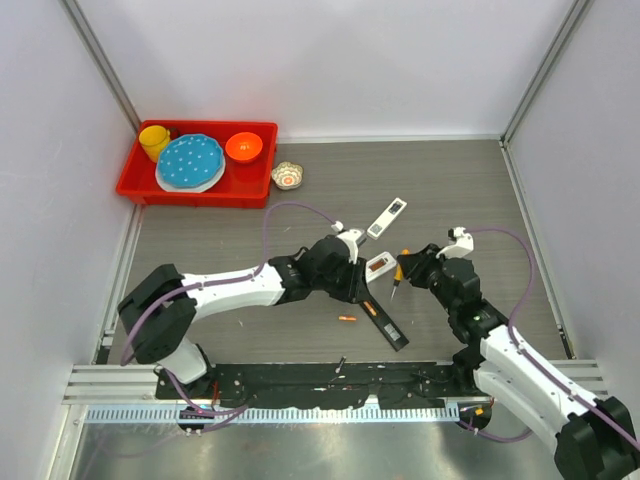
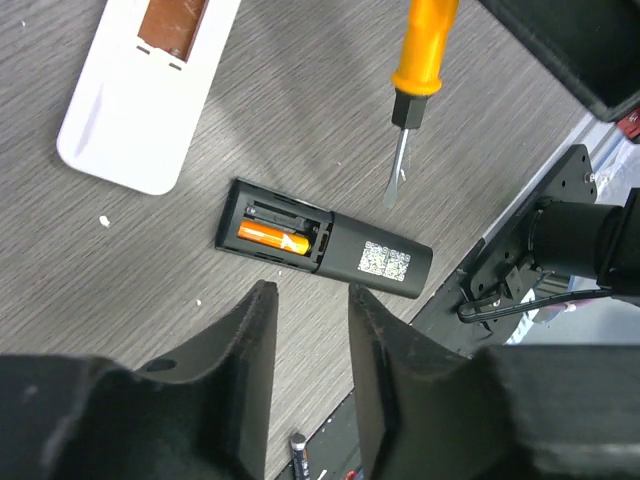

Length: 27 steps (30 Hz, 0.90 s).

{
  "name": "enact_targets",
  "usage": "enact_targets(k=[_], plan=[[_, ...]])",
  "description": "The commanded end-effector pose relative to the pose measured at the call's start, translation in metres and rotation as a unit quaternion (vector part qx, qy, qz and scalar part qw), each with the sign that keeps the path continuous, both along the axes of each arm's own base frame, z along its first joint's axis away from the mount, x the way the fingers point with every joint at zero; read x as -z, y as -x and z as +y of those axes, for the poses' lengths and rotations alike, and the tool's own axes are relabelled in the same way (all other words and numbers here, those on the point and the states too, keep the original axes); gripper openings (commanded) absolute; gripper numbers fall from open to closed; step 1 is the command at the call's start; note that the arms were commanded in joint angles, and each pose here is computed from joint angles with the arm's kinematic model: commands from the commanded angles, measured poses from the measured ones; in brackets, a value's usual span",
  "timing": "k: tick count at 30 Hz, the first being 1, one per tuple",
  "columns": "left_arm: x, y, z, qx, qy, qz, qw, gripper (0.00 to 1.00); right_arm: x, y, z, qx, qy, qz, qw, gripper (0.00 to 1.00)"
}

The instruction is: Unload the batteries from the remote control

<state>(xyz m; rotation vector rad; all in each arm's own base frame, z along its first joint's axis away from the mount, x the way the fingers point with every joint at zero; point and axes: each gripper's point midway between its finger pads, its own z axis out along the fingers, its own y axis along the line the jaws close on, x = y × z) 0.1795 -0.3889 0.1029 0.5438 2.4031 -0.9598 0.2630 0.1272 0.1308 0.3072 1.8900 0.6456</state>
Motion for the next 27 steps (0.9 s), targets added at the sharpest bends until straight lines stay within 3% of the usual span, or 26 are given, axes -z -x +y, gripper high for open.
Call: enact_targets(k=[1, 8, 16, 27], plan=[[0.008, 0.005, -0.004, 0.022, 0.017, 0.027, 0.999, 0.31, -0.011, -0.008, 0.019, -0.033, -0.036, -0.032, 0.998, 0.01], [0.043, 0.007, -0.005, 0.024, -0.012, 0.054, 0.998, 0.13, 0.005, -0.015, 0.030, -0.042, -0.054, -0.011, 0.998, 0.01], [0.072, 0.007, -0.005, 0.028, -0.035, 0.068, 0.997, 0.00, 0.016, -0.015, 0.039, -0.028, -0.063, -0.012, 0.998, 0.01], [0.084, 0.007, -0.010, 0.024, -0.033, 0.080, 0.996, 0.00, 0.033, -0.013, 0.034, 0.022, -0.018, -0.019, 0.999, 0.01]])
